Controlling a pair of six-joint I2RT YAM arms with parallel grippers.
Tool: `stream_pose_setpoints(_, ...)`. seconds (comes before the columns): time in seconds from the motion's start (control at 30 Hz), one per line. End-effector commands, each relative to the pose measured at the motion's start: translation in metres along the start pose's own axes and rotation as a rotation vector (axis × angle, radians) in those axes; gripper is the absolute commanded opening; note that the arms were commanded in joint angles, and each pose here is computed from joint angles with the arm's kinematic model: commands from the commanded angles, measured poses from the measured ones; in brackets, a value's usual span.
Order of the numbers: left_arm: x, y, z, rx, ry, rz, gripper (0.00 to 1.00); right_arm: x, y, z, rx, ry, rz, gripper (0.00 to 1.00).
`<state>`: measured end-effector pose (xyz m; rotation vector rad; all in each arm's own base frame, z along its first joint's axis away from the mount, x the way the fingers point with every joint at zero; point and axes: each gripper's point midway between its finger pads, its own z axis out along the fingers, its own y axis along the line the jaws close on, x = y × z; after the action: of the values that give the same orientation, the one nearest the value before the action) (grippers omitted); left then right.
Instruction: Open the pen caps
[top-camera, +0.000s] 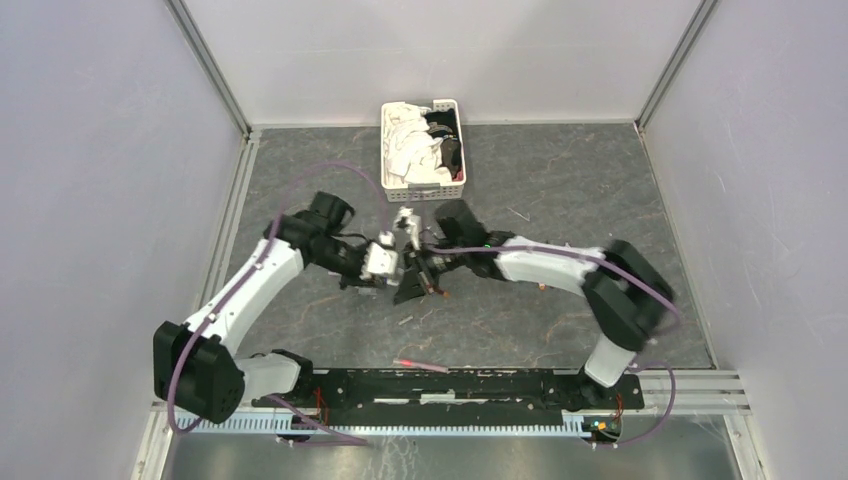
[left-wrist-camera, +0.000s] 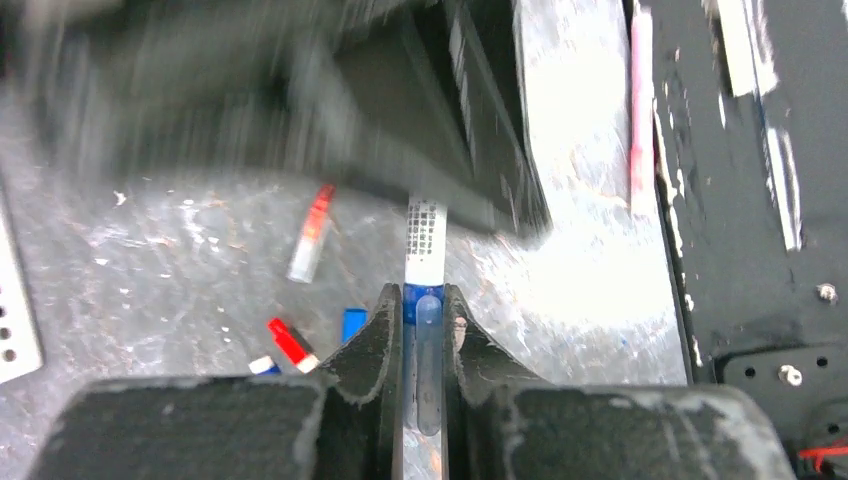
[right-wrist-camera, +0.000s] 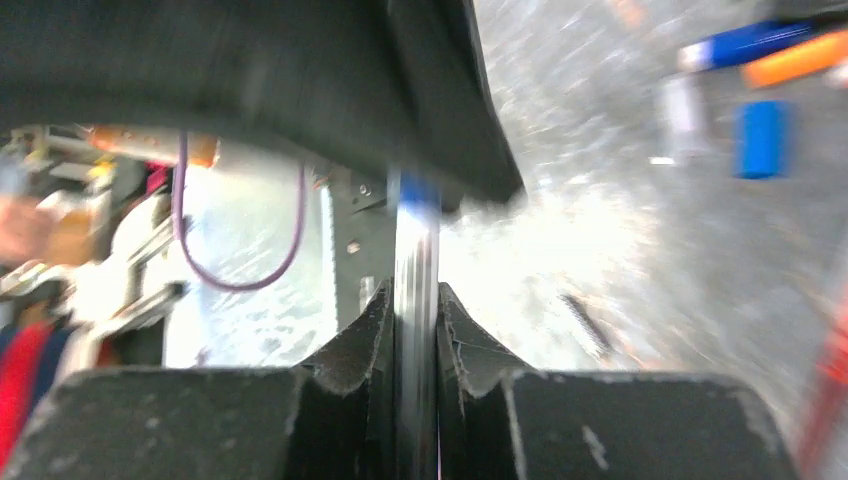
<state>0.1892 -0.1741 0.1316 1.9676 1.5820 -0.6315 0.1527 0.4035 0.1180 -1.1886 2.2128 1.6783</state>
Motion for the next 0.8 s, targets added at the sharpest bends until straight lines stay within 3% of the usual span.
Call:
stream_pose_setpoints(0.0,0.109,0.013,-0.091,-0.102,0.316,-0.038,0.02,0.098,-0.007,-0.067,0.158,-0.024,0.2,0.0)
stream_pose_setpoints(0.1,0.057,0.012,-0.076,-0.048,0.145,-0.024,0.02,0.092,0.002,-0.067,0.132,-0.011,0.171,0.0)
stream_pose_setpoints(0.37,0.022,-0.005,-0.057,-0.029,0.165,0.058,0.02,0.072,0.009,-0.069,0.126,-0.005,0.113,0.0)
stream_pose_setpoints(0.47,0.018,-0.014,-0.052,-0.011,0.166,0.069,0.02,0.06,0.011,-0.067,0.12,-0.002,0.084,0.38)
stream_pose_setpoints(0.53,0.015,-0.02,-0.046,0.005,0.156,0.074,0.02,0.047,0.014,-0.066,0.115,-0.01,0.051,0.55)
stream_pose_setpoints(0.77,-0.004,-0.026,-0.033,0.033,0.08,0.062,0.02,0.014,0.019,-0.051,0.066,-0.046,0.026,0.59)
